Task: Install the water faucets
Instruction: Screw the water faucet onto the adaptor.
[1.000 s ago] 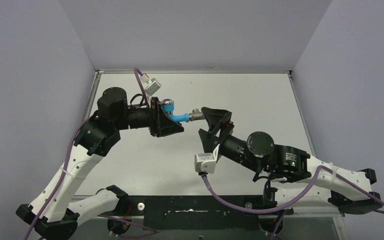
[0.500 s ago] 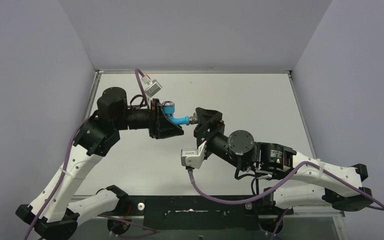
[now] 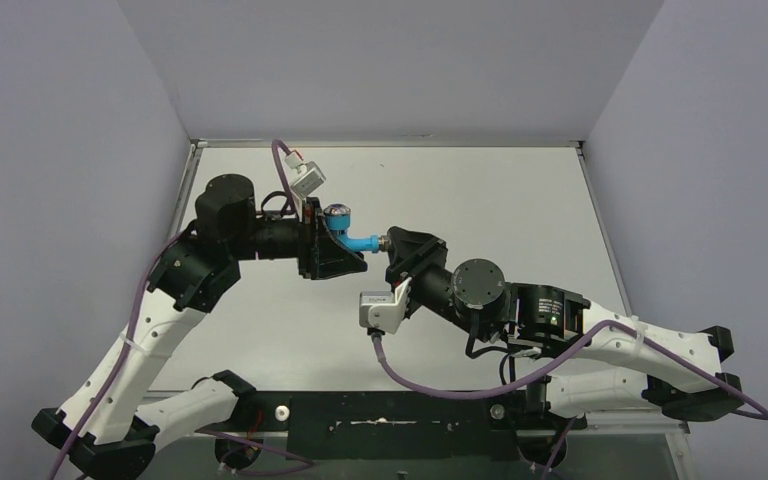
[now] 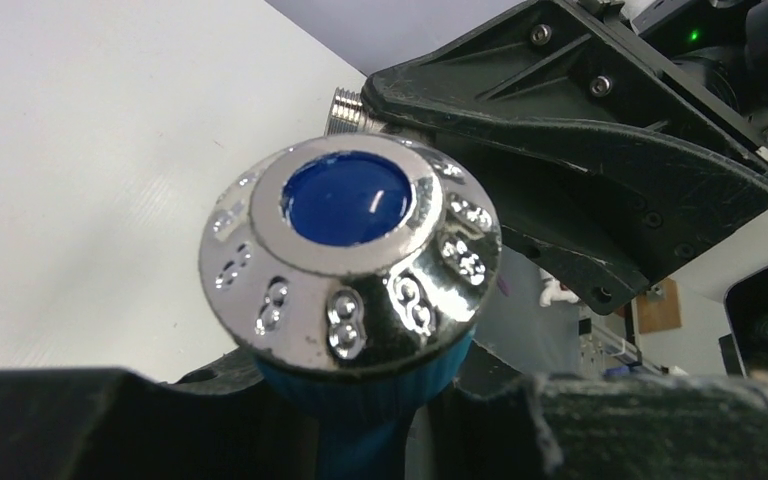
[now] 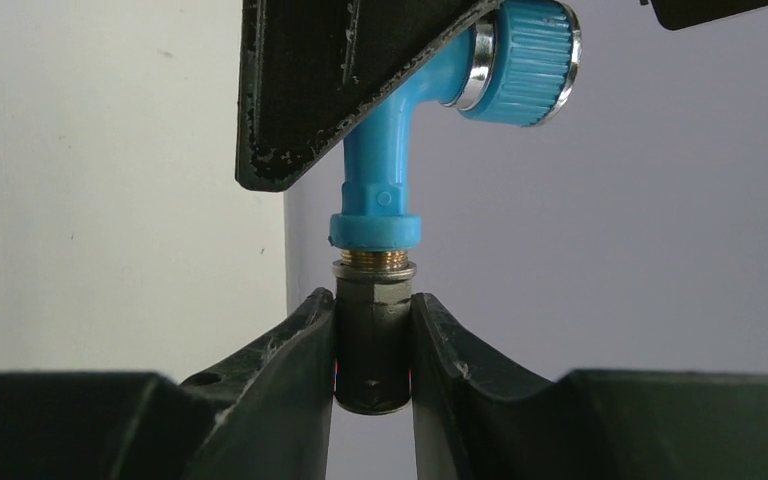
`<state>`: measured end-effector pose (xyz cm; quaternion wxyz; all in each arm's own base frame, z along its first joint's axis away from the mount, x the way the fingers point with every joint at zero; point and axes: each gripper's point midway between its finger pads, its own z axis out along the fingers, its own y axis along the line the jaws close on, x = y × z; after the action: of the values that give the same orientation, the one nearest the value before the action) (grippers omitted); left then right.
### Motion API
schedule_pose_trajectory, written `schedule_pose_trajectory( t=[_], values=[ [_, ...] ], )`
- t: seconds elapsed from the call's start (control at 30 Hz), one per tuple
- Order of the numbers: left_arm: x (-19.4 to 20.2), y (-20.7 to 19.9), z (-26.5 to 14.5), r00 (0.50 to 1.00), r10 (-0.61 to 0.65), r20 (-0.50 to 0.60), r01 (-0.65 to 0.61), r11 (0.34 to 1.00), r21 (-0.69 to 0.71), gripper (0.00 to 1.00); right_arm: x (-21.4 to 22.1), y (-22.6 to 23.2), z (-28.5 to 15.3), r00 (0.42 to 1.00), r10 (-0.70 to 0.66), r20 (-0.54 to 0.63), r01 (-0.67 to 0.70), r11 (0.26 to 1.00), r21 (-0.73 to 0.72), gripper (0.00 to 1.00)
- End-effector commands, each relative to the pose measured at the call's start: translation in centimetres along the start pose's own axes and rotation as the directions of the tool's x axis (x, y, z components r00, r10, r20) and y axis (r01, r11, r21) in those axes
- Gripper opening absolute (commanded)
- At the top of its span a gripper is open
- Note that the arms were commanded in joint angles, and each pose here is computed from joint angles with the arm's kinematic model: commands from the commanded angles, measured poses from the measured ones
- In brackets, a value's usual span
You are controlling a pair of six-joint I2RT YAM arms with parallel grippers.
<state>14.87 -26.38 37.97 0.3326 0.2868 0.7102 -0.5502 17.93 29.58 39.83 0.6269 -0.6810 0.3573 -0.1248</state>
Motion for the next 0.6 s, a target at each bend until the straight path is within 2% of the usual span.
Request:
schedule_pose_trajectory(
  t=[0.0,0.13,0.23,0.4,0.57],
  values=[
    [-1.9,-2.5,-1.3,0.979,0.194,0.068,-0.198,0.979,0.056,0.00,-0.6,-2.9,-1.0,0.992,0.121,0.033,-0.123,0.989,0.077,0.09],
    [-1.8,-2.1,-1.5,0.954,0.291,0.078,-0.294,0.955,0.032,0.00,-1.5,-2.9,-1.1,0.972,0.225,0.075,-0.229,0.972,0.052,0.03],
    [-2.0,-1.8,-1.7,0.909,0.403,0.108,-0.406,0.914,0.010,0.00,-2.1,-3.0,-1.2,0.943,0.320,0.094,-0.324,0.945,0.030,0.00],
    [-3.0,-0.9,-1.7,0.790,0.593,0.153,-0.595,0.803,-0.041,0.00,-3.2,-3.1,-1.2,0.870,0.483,0.105,-0.483,0.875,-0.019,0.00],
    [-3.5,-0.1,-1.6,0.676,0.721,0.153,-0.718,0.691,-0.082,0.00,-4.5,-2.2,-1.0,0.796,0.594,0.112,-0.585,0.804,-0.104,0.00]
  ],
)
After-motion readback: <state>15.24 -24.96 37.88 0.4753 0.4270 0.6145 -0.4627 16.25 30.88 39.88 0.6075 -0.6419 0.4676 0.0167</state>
